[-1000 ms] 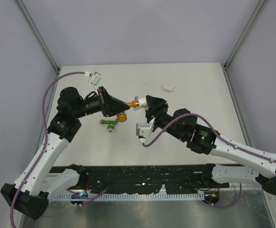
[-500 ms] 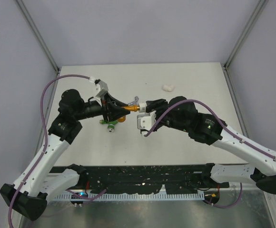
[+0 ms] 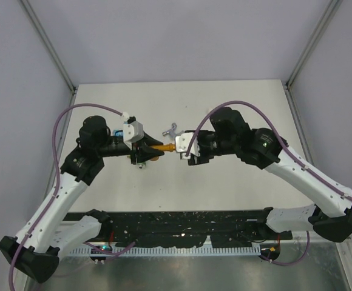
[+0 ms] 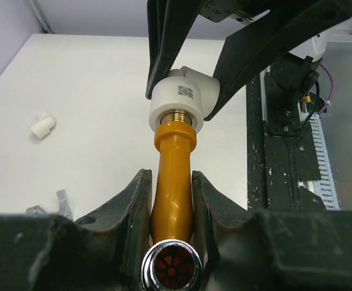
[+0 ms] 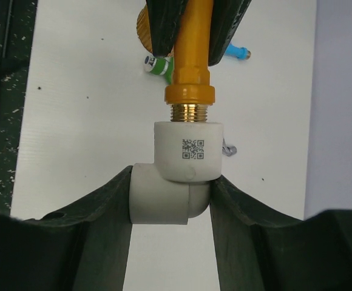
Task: Install the water faucets
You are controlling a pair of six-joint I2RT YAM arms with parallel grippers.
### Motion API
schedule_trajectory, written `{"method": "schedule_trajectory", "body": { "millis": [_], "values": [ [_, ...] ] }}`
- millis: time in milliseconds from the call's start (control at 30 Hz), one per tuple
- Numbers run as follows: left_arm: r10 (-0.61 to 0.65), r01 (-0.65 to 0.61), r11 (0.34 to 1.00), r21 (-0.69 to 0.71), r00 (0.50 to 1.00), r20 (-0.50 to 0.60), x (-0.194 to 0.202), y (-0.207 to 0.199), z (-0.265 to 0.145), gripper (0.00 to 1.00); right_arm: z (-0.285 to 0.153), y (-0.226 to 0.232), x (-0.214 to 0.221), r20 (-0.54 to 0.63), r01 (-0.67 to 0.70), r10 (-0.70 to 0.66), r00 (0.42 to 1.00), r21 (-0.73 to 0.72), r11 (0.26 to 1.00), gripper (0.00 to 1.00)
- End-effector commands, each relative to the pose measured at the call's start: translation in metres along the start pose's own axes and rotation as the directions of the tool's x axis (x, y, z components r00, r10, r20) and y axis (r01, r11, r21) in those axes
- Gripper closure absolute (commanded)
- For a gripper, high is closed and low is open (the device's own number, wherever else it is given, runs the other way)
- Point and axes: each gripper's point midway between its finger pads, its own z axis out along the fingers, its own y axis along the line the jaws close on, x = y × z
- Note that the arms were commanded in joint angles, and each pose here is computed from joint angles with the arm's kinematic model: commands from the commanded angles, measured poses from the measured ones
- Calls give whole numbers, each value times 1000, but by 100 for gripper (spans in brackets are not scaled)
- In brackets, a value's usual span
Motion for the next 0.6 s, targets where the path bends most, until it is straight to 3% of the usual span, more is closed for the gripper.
{"method": "schedule_trajectory", "body": {
  "millis": [0,300,433,567],
  "values": [
    [128,-128,992,-3,992,10,-7,-2,-1,100,-18,14,-85,360,4,58,931,-170,985,95],
    [234,-233,969,-88,972,9,-15,-7,-5,100,-24,13,-98,340,-227,350,873,-352,908,95],
    [301,-297,945,-139,954,6,-19,-6,-7,100,-26,7,-102,311,-371,520,796,-429,824,95],
    [350,-343,923,-175,937,6,-20,-7,-8,100,-24,2,-102,233,-505,690,685,-531,681,95]
  ]
}}
